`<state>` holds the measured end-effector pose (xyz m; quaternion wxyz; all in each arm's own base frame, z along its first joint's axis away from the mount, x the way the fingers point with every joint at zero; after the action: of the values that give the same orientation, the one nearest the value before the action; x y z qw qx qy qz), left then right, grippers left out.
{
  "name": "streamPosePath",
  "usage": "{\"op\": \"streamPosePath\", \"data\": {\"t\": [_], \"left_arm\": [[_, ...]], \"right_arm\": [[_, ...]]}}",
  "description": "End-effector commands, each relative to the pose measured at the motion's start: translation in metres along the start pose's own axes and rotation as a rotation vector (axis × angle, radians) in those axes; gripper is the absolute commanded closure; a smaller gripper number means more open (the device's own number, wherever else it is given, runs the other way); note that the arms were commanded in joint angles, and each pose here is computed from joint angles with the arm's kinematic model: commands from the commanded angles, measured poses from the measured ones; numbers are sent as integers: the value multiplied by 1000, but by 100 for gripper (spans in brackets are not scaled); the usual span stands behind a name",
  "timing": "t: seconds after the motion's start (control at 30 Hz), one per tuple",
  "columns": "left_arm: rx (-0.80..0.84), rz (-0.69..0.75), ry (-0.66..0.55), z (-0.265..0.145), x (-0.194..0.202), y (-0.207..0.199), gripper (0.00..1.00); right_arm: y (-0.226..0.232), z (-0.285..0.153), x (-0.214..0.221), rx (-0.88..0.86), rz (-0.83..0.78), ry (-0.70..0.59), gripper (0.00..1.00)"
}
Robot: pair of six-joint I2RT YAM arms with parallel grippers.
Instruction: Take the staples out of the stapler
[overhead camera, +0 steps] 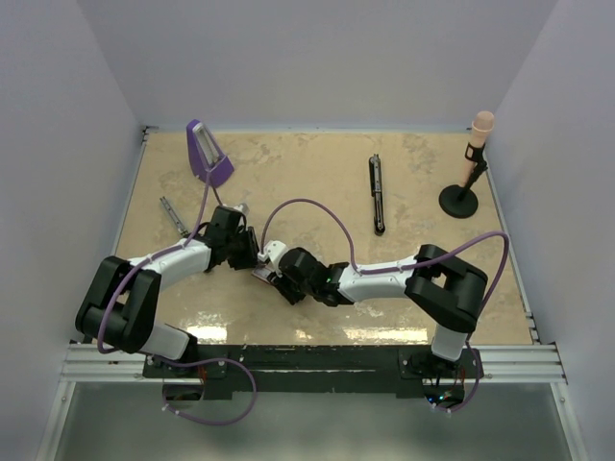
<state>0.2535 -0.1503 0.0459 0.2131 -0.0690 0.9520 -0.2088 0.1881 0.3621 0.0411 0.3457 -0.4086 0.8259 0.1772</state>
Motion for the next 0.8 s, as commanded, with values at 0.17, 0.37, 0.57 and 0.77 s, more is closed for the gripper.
{"op": "streamPosePath", "data": {"t": [0.17, 0.37, 0.57, 0.77], "left_arm": [[67, -32, 30, -1, 8, -11, 66], [36, -36, 24, -1, 7, -6, 66], [-10, -22, 3, -6, 0, -3, 65], [-68, -10, -34, -16, -11, 0, 60]], "right_arm": [[11, 4, 2, -46, -26, 15, 70], [19, 2, 15, -47, -25, 34, 70], [18, 0, 16, -33, -13, 51, 70], [17, -6, 20, -42, -26, 63, 70]]}}
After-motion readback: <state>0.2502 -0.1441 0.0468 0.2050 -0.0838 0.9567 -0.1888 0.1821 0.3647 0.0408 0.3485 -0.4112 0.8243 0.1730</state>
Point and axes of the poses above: each gripper's point midway between its finger pads, its own z axis out along the fingers, its own y axis along the line the jaws close on, x = y × z, the point moved 3 cm from there along -z, back along the fingers, and after that the axes turned 1 degree about z, right-handed, at the moved point
